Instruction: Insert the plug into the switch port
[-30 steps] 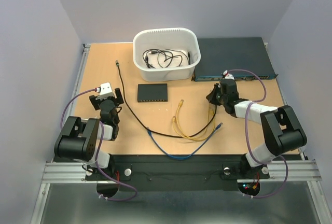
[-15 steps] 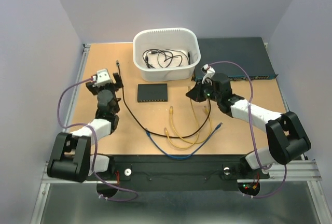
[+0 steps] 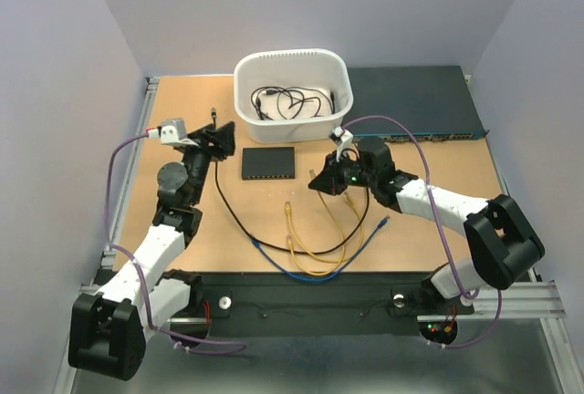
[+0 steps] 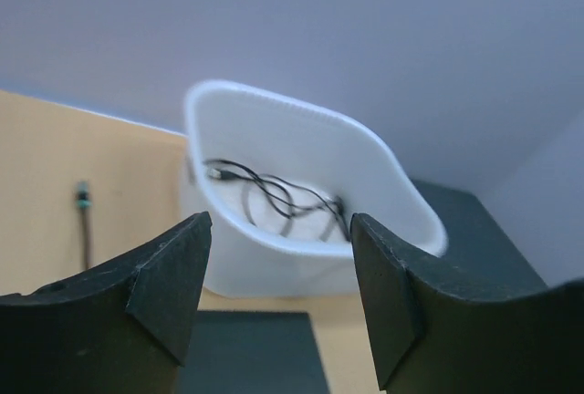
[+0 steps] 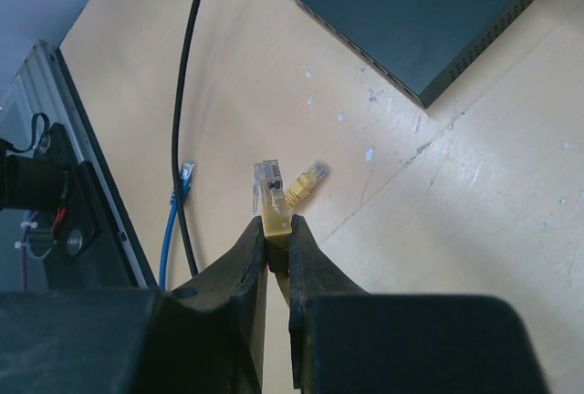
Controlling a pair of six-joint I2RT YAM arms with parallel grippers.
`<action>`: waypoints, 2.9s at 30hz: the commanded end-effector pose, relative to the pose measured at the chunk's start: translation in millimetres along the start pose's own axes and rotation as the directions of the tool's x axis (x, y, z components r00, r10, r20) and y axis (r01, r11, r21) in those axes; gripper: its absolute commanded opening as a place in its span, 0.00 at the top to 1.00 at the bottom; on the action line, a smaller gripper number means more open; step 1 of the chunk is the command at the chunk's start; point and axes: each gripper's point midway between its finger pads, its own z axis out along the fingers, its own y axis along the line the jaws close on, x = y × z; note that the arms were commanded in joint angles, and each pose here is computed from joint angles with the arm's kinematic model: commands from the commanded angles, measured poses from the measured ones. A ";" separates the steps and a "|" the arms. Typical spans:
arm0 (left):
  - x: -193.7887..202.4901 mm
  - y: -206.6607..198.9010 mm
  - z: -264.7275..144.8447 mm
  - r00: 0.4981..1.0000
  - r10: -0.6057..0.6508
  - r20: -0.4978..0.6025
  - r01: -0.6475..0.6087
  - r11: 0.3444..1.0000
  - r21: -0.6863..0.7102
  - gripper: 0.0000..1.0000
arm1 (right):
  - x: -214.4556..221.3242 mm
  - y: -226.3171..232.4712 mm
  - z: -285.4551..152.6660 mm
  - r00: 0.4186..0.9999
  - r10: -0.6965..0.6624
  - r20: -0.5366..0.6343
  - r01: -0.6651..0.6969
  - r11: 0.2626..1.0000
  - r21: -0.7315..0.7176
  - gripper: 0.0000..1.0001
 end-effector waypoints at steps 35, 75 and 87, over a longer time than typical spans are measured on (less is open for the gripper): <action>176.9 -156.6 -35.8 0.851 -0.073 -0.519 0.250 0.927 0.279 0.52 | -8.1 28.6 3.9 0.996 -0.083 0.038 0.088 0.983 -0.162 0.96; 197.4 -163.9 -42.7 0.806 -0.061 -0.589 0.177 0.974 0.142 0.46 | -23.7 30.2 4.8 0.992 -0.095 0.080 0.104 0.986 -0.130 0.96; 212.2 -160.8 -42.2 0.772 -0.034 -0.635 0.107 0.991 0.077 0.94 | -33.1 18.4 -3.1 0.989 -0.095 0.110 0.097 0.995 -0.018 0.87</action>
